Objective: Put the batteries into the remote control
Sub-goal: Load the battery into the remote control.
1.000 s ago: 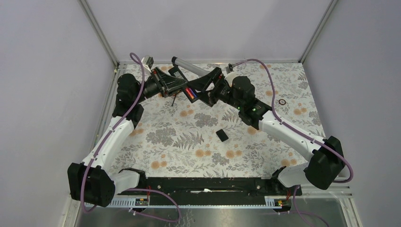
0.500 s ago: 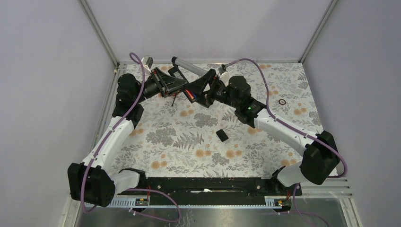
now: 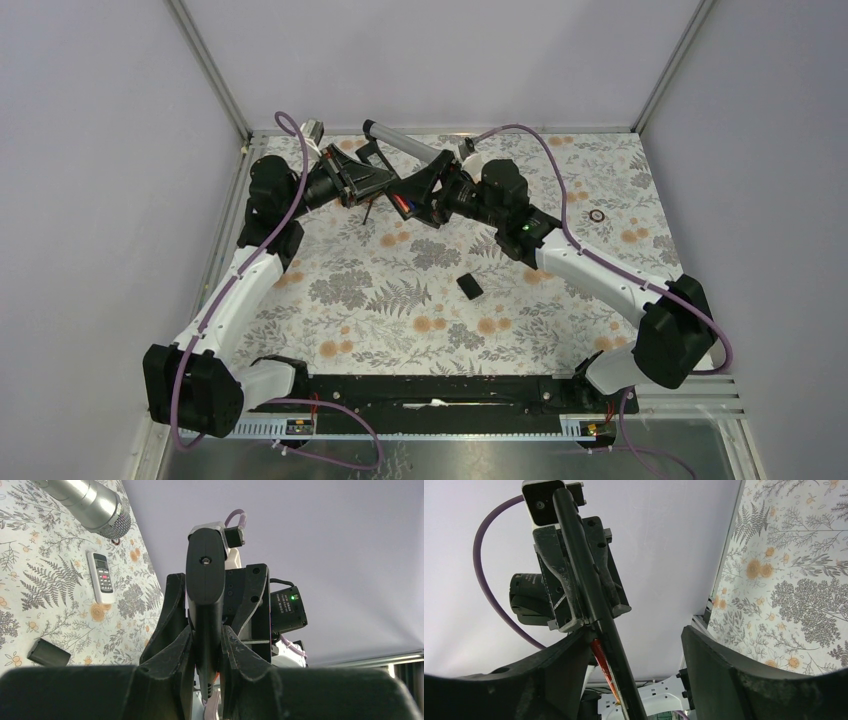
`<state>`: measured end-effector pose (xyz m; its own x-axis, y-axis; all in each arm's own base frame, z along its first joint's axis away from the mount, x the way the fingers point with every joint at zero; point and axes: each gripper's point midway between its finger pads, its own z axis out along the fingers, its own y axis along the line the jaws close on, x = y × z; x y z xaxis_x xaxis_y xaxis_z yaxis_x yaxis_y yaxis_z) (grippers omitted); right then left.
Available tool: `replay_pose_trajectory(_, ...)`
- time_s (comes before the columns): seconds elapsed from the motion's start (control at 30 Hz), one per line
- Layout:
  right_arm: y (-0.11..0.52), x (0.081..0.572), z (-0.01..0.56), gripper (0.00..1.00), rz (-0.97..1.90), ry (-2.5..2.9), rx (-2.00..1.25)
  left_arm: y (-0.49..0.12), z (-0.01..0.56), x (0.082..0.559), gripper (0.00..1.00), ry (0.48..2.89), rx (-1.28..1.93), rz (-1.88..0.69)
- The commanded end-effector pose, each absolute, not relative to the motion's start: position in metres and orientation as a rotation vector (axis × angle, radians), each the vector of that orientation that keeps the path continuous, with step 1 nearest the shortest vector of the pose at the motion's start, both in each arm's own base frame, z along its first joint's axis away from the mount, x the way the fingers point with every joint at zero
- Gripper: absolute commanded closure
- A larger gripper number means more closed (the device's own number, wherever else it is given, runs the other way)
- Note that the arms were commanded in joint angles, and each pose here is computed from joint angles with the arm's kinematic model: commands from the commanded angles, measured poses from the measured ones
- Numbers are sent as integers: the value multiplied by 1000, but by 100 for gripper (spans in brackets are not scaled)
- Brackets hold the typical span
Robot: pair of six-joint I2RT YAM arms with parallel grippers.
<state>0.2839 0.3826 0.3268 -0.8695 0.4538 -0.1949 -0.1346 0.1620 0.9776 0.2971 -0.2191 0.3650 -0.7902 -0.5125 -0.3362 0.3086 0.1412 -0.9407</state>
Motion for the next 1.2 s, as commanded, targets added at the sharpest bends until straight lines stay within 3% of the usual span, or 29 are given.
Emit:
replay_pose_trajectory(0.0, 385, 283, 338, 29, 1793, 1992, 283, -217, 399, 291, 100, 1698, -106, -1699)
replay_pose_trajectory(0.47, 377, 277, 324, 45, 1789, 1954, 271, -216, 420, 289, 100, 1661, -151, -1772)
replay_pose_trajectory(0.73, 373, 276, 308, 47, 1736, 1948, 223, -217, 427, 288, 100, 1656, -172, -1805)
replay_pose_trajectory(0.87, 373, 278, 322, 35, 1740, 1912, 205, -217, 415, 289, 100, 1691, -164, -1781)
replay_pose_trajectory(1.0, 370, 278, 365, 2, 1725, 1803, 85, -212, 380, 295, 100, 1769, -131, -1705)
replay_pose_trajectory(1.17, 343, 282, 375, 0, 1503, 1766, -70, -192, 357, 303, 100, 1763, -123, -1627)
